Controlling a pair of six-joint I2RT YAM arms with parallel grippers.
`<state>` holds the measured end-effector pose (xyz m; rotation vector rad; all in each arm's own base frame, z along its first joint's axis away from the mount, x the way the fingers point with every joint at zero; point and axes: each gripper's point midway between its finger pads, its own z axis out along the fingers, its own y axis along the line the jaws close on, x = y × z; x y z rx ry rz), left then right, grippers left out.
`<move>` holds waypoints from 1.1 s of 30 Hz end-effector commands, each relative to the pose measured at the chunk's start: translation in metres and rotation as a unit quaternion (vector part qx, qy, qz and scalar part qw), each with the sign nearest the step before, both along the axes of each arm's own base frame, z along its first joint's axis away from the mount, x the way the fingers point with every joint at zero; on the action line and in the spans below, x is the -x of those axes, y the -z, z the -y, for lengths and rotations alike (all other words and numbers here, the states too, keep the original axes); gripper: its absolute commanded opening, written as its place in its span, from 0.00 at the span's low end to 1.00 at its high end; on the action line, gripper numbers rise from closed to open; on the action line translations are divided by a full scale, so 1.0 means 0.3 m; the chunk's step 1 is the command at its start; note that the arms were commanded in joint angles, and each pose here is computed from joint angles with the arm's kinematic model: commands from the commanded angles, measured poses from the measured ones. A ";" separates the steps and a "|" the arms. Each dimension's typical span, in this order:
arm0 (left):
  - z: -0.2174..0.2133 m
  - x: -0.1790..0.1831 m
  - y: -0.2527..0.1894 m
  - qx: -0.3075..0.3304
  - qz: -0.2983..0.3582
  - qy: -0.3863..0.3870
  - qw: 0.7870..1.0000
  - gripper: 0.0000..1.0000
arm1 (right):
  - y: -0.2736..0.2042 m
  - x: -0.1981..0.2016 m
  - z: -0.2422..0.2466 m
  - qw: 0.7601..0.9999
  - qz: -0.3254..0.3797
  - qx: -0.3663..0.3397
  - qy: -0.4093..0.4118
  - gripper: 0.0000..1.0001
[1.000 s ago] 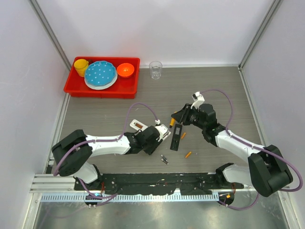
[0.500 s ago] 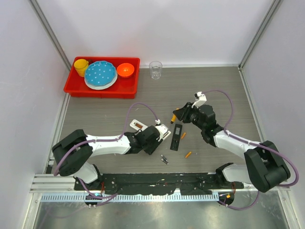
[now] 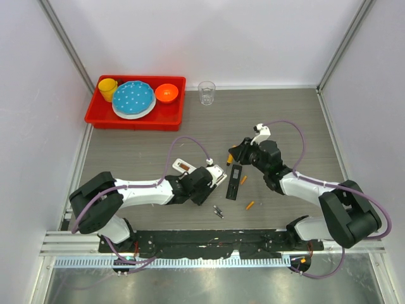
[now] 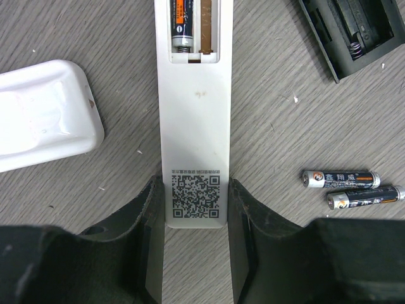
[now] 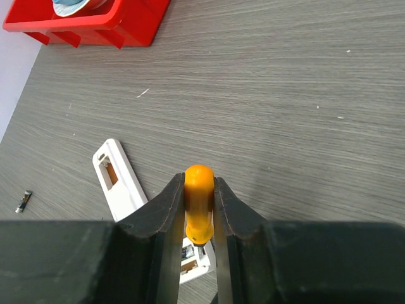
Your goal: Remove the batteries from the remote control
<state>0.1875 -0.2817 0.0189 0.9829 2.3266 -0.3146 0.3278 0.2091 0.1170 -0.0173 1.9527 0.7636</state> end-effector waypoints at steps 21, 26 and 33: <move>0.004 -0.019 0.021 -0.007 0.001 -0.008 1.000 0.00 | -0.090 -0.045 -0.051 0.998 0.068 0.015 0.004 0.01; 0.005 -0.019 0.021 -0.007 0.001 -0.007 1.000 0.00 | -0.111 -0.052 -0.031 0.997 0.079 0.012 0.024 0.01; 0.006 -0.019 0.021 -0.008 0.000 -0.007 1.000 0.00 | -0.101 -0.057 -0.032 0.997 0.076 0.016 0.025 0.01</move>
